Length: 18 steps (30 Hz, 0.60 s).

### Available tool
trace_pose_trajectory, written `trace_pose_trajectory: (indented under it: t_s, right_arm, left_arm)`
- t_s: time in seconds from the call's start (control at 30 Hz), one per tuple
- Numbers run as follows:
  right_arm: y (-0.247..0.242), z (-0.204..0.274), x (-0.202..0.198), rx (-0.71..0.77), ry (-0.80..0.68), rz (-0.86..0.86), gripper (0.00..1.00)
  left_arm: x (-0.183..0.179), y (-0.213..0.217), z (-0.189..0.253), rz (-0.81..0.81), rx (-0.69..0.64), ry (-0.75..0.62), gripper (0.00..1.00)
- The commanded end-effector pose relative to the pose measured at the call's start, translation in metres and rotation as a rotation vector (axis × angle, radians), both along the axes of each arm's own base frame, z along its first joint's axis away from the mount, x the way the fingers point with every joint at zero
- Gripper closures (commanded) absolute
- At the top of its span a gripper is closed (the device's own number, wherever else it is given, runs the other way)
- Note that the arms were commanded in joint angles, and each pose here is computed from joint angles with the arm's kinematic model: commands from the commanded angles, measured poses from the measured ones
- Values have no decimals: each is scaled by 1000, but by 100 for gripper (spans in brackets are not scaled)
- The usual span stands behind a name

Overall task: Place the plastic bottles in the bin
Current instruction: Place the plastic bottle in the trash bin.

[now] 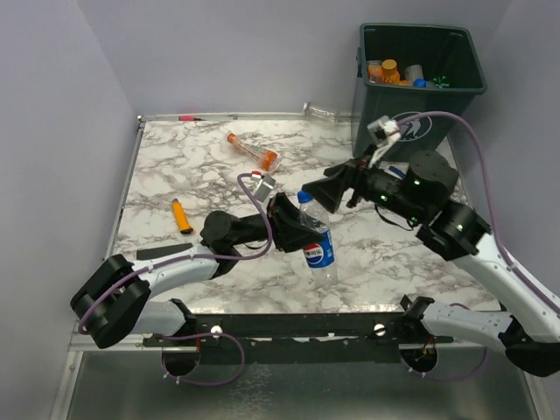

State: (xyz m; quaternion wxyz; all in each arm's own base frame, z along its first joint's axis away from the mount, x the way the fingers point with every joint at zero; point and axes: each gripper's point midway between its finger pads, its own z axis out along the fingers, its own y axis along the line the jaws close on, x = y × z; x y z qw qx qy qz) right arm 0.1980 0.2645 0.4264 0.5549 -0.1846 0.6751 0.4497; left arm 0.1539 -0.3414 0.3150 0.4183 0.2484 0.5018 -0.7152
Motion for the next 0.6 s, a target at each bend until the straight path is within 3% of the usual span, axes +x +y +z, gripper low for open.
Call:
trace_pose_trajectory:
  t_s: [0.0, 0.13, 0.43, 0.57]
  right_arm:
    - [21, -64, 5, -175, 184, 61, 12]
    - [25, -69, 3, -198, 215, 90, 16]
    - [16, -80, -12, -222, 258, 111, 23]
    - [13, -89, -16, -233, 283, 113, 40]
  left_arm:
    - [-22, -12, -6, -42, 67, -127, 81]
    - [-24, -17, -18, 1, 150, -166, 81]
    - [-15, -18, -17, 51, 161, -146, 86]
    - [-12, -17, -16, 71, 159, -141, 87]
